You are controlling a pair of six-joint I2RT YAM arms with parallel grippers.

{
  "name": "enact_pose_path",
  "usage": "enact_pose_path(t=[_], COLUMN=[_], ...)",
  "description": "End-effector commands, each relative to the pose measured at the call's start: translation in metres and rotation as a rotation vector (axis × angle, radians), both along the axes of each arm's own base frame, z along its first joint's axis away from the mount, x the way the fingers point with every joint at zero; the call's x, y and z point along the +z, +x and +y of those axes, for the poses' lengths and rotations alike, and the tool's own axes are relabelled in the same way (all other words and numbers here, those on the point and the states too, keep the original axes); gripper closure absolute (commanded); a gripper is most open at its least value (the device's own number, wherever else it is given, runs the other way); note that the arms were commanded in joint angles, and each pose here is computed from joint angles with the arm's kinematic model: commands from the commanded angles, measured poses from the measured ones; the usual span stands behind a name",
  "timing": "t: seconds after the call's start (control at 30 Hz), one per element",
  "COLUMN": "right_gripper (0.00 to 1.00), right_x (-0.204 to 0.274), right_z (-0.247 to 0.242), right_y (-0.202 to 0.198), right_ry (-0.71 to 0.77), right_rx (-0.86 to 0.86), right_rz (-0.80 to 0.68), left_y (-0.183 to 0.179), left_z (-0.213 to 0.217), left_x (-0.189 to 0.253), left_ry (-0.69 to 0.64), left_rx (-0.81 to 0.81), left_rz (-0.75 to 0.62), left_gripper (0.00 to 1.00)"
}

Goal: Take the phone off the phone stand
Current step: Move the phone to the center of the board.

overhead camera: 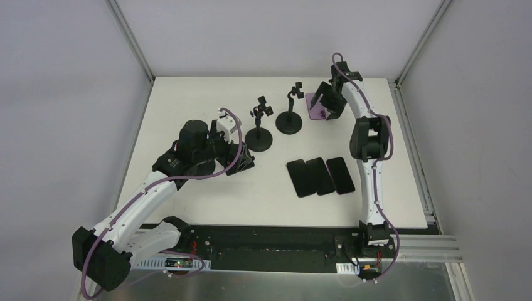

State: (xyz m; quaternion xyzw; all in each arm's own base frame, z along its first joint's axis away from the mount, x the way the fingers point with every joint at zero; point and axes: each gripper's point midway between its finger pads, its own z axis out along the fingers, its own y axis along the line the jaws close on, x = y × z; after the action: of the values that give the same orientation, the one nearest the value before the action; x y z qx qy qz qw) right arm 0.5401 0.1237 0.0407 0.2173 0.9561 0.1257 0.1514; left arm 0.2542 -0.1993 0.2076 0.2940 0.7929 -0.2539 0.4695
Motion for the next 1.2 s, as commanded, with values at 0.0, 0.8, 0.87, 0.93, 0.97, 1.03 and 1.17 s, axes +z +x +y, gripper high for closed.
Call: enact_pose_path(t=[0.0, 0.8, 0.87, 0.93, 0.97, 1.03, 1.17], right_gripper=[0.16, 0.76, 0.87, 0.91, 0.92, 0.94, 0.97], right_x=[0.033, 0.052, 0.048, 0.043, 0.040, 0.034, 0.021], right_z=[-0.017, -0.011, -0.017, -0.019, -0.020, -0.023, -0.025], right_y=[0.002, 0.060, 0.067, 0.072, 0.074, 0.074, 0.069], right_ry=[-0.086, 0.141, 0.194, 0.238, 0.242, 0.242, 0.231], right_rx=[-0.020, -0.225, -0.305, -0.370, -0.385, -0.422, -0.454], right_rz=[-0.098, -0.245, -0.235, -0.219, -0.214, -0.199, -0.158], left_y=[0.002, 0.002, 0.003, 0.002, 0.002, 0.003, 0.003], left_z=[-0.002, -0.002, -0.002, -0.002, -0.002, -0.002, -0.002], left_x=[0.025, 0.024, 0.023, 0.023, 0.023, 0.022, 0.023], left_ry=[-0.044, -0.049, -0.048, -0.048, -0.047, -0.047, -0.047], left_rx=[-0.006, -0.006, -0.006, -0.007, -0.008, -0.007, -0.006], left_rz=[-0.050, -0.038, -0.037, -0.037, -0.036, -0.035, -0.036], left_gripper=[0.01, 0.01, 0.01, 0.01, 0.01, 0.01, 0.01])
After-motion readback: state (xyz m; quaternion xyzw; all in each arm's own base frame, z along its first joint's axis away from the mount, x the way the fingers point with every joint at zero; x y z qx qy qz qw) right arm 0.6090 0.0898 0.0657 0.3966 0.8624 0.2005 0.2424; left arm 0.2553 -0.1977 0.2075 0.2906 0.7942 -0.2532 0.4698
